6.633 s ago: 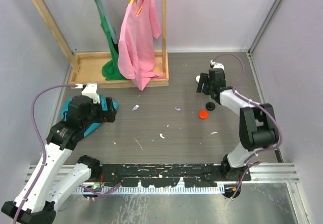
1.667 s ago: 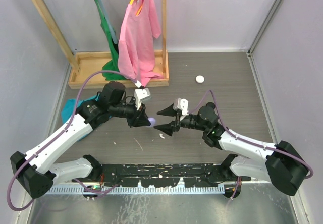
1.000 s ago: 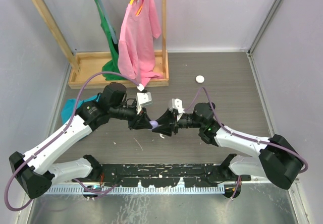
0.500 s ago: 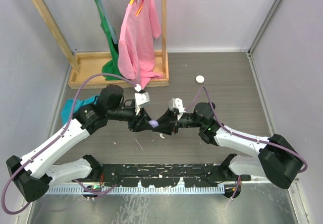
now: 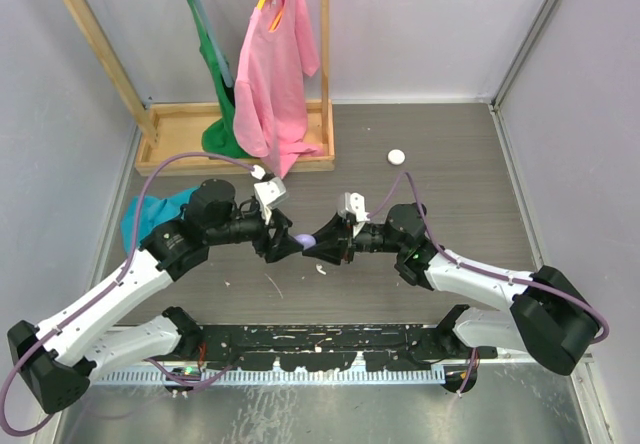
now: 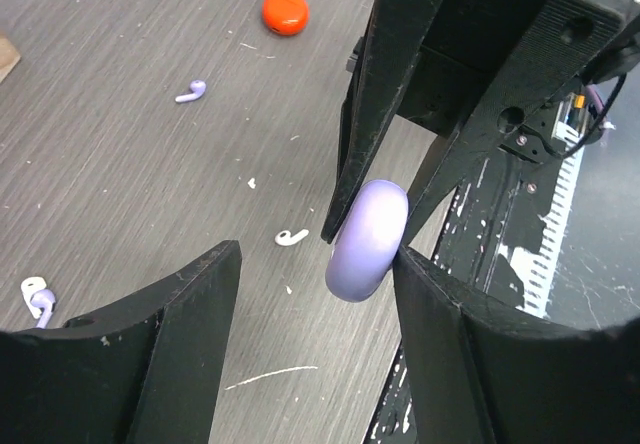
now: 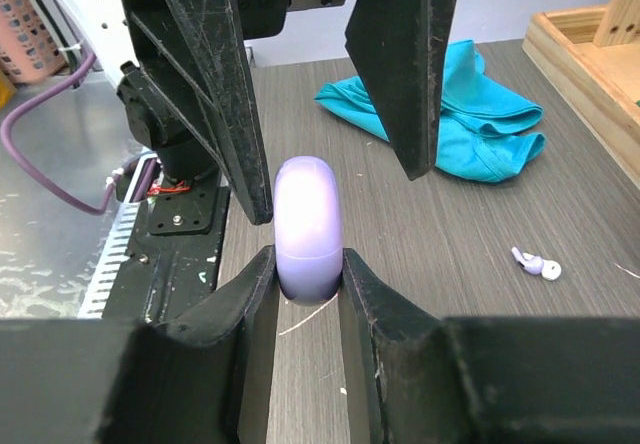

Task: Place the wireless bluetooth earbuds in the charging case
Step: Pick up the charging case at the center of the board, then open the charging case.

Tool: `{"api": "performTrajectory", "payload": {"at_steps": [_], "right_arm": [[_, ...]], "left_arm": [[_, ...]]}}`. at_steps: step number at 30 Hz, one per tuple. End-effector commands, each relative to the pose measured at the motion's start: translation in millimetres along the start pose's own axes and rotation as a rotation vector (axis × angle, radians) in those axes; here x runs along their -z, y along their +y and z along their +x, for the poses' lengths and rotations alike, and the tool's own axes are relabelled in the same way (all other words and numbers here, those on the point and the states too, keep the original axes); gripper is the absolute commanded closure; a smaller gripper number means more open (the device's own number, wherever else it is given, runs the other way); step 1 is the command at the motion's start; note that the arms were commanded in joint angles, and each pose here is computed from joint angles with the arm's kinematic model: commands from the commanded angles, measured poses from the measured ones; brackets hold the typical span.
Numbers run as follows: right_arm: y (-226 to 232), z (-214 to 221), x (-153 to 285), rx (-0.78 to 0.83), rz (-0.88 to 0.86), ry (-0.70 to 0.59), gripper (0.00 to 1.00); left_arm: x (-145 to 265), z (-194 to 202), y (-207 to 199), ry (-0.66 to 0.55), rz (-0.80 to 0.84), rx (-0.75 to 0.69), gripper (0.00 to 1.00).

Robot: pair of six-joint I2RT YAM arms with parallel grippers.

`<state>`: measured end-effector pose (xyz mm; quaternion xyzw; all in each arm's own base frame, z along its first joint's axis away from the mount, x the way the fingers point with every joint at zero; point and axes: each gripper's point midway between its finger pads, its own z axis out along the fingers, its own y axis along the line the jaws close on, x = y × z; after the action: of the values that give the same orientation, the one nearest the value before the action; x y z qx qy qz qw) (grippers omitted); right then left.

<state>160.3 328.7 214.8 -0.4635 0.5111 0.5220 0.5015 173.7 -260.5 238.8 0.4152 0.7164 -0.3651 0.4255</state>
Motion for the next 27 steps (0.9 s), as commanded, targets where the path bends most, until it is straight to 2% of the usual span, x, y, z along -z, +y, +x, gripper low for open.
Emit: {"api": "performTrajectory", "payload": {"at_steps": [1, 13, 22, 27], "right_arm": [[0, -22, -1, 0.058, -0.002, -0.066, 0.97], [0, -17, -2, 0.054, -0.009, -0.054, 0.97], [1, -14, -3, 0.048, -0.025, -0.047, 0.97], [-14, -11, -3, 0.034, 0.061, -0.04, 0.97]], "left_arm": [[-4, -22, 18, -0.075, -0.103, 0.018, 0.37], [11, -46, 36, -0.158, -0.248, 0.084, 0.35], [16, -53, 41, -0.183, -0.289, 0.116, 0.33], [17, -50, 45, -0.18, -0.313, 0.138, 0.32]]}}
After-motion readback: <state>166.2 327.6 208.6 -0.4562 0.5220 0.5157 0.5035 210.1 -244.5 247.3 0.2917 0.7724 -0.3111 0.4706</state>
